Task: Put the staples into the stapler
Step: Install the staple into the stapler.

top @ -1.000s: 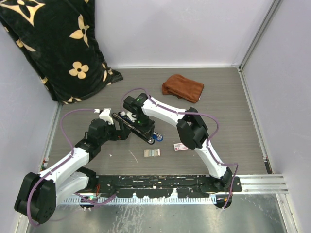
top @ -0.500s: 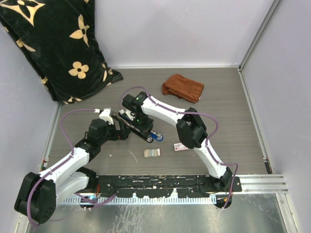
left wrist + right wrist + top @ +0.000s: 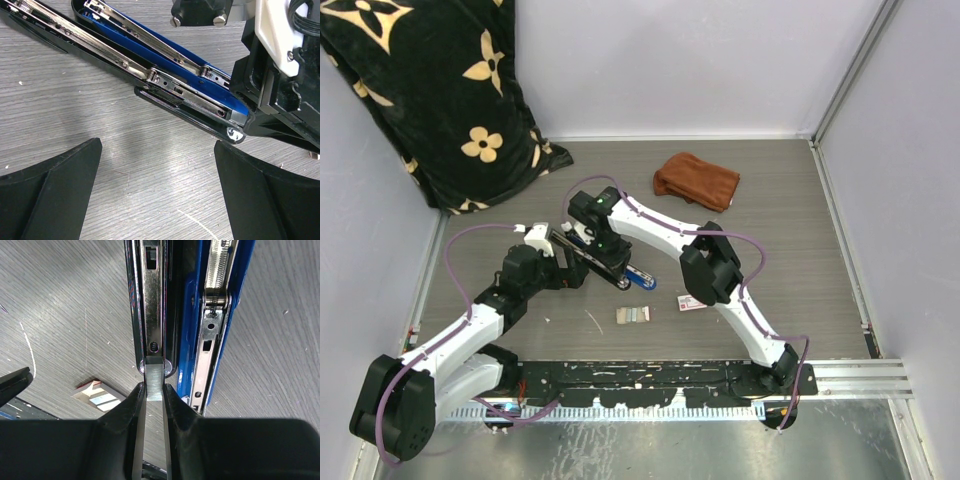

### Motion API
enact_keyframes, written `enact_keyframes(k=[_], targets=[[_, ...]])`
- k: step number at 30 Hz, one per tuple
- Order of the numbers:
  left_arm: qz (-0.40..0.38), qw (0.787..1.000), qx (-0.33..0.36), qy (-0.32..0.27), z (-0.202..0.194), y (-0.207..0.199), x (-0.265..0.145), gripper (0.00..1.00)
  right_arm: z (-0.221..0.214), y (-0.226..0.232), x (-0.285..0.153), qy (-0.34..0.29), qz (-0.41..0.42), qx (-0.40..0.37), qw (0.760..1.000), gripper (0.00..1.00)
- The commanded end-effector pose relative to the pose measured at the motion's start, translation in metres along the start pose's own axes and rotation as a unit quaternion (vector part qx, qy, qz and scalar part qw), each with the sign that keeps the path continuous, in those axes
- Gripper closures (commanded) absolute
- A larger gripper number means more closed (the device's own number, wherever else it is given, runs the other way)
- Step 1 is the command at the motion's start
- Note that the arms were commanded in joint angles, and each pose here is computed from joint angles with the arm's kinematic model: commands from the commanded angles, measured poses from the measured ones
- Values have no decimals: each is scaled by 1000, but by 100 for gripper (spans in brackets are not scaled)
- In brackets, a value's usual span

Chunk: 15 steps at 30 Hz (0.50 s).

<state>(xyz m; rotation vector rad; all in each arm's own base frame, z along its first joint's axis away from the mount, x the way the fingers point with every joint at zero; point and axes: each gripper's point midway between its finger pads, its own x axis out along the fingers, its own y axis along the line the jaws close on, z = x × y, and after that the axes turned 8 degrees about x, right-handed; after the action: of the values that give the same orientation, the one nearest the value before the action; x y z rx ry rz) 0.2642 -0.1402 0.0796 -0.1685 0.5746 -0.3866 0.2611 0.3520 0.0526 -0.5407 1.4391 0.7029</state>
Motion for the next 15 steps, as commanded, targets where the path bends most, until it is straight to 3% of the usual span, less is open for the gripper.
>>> enact_keyframes(k=[1, 15], targets=[[-1, 999, 14, -34, 17, -1, 2, 2, 23, -7, -5, -41, -10, -7, 999, 77], [0, 999, 14, -32, 16, -1, 2, 2, 32, -7, -21, -72, -10, -4, 997, 57]])
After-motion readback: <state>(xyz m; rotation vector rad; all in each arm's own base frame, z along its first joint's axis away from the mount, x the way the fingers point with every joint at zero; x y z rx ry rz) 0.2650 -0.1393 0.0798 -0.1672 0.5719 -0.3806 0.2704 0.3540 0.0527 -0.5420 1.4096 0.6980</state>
